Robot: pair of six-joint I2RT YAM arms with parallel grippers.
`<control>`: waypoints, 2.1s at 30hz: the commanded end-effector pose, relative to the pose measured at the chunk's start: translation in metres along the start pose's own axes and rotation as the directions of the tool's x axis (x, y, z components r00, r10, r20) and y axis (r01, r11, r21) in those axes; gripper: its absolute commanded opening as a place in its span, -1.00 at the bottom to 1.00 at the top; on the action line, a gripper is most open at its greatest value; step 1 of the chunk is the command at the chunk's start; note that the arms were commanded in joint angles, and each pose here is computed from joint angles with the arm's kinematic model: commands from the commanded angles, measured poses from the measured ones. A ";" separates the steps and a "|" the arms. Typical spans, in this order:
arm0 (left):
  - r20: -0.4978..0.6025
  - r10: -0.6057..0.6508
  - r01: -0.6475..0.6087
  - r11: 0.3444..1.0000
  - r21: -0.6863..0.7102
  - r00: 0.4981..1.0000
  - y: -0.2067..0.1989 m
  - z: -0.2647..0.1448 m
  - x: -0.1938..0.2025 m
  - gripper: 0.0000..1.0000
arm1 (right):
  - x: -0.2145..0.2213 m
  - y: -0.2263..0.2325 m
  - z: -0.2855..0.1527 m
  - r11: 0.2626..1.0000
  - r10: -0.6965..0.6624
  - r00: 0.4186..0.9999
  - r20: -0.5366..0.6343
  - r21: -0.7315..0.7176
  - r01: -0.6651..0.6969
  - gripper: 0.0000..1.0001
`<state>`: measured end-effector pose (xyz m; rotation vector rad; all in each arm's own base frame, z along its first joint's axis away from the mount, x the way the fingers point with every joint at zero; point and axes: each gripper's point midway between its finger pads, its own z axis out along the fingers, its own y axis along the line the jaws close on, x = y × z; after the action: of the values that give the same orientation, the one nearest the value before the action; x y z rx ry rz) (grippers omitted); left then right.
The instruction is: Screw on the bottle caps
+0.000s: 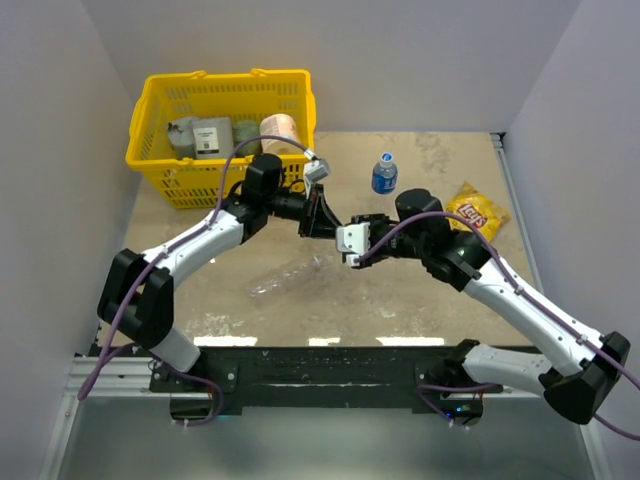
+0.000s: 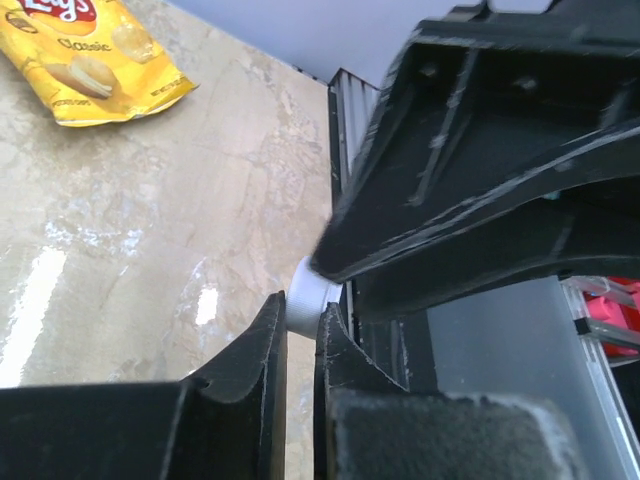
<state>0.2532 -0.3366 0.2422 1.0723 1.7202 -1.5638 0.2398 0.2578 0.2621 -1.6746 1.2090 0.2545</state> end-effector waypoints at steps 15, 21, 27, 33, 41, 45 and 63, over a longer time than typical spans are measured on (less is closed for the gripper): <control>-0.324 0.844 -0.894 0.342 -0.291 0.428 0.013 -0.056 -0.026 -1.00 | 0.013 -0.039 -0.049 0.528 0.837 0.545 -0.054 -0.187 -0.829 0.97; -0.323 0.939 -0.922 -0.222 -0.318 -0.115 -0.042 -0.059 -0.048 -1.00 | 0.001 -0.019 -0.028 0.302 0.917 0.383 -0.108 -0.438 -0.847 0.98; -0.278 0.911 -0.912 -0.363 -0.192 -0.304 -0.059 -0.048 -0.038 -1.00 | -0.028 -0.011 -0.038 0.134 0.955 0.271 -0.121 -0.638 -0.759 0.98; -0.182 0.933 -0.930 -0.337 -0.147 -0.309 -0.069 -0.035 -0.029 -1.00 | -0.022 -0.004 -0.032 0.392 0.847 0.526 -0.081 -0.574 -0.719 0.92; -0.050 0.997 -0.988 -0.067 -0.137 -0.060 -0.083 -0.019 -0.037 -1.00 | 0.001 -0.013 -0.022 0.600 0.707 0.705 -0.064 -0.472 -0.645 0.63; -0.052 0.998 -0.990 -0.035 -0.134 -0.028 -0.082 -0.019 -0.036 -1.00 | -0.005 -0.022 -0.018 0.672 0.673 0.739 -0.006 -0.411 -0.616 0.75; -0.042 0.999 -0.998 -0.018 -0.055 -0.016 -0.073 -0.010 -0.024 -1.00 | -0.038 0.011 -0.020 0.537 0.681 0.731 -0.052 -0.644 -0.545 0.62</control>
<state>0.2089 -0.3245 0.2947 1.6366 0.4716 -0.4034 0.2282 0.2623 0.2630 -1.5897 1.7168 1.3128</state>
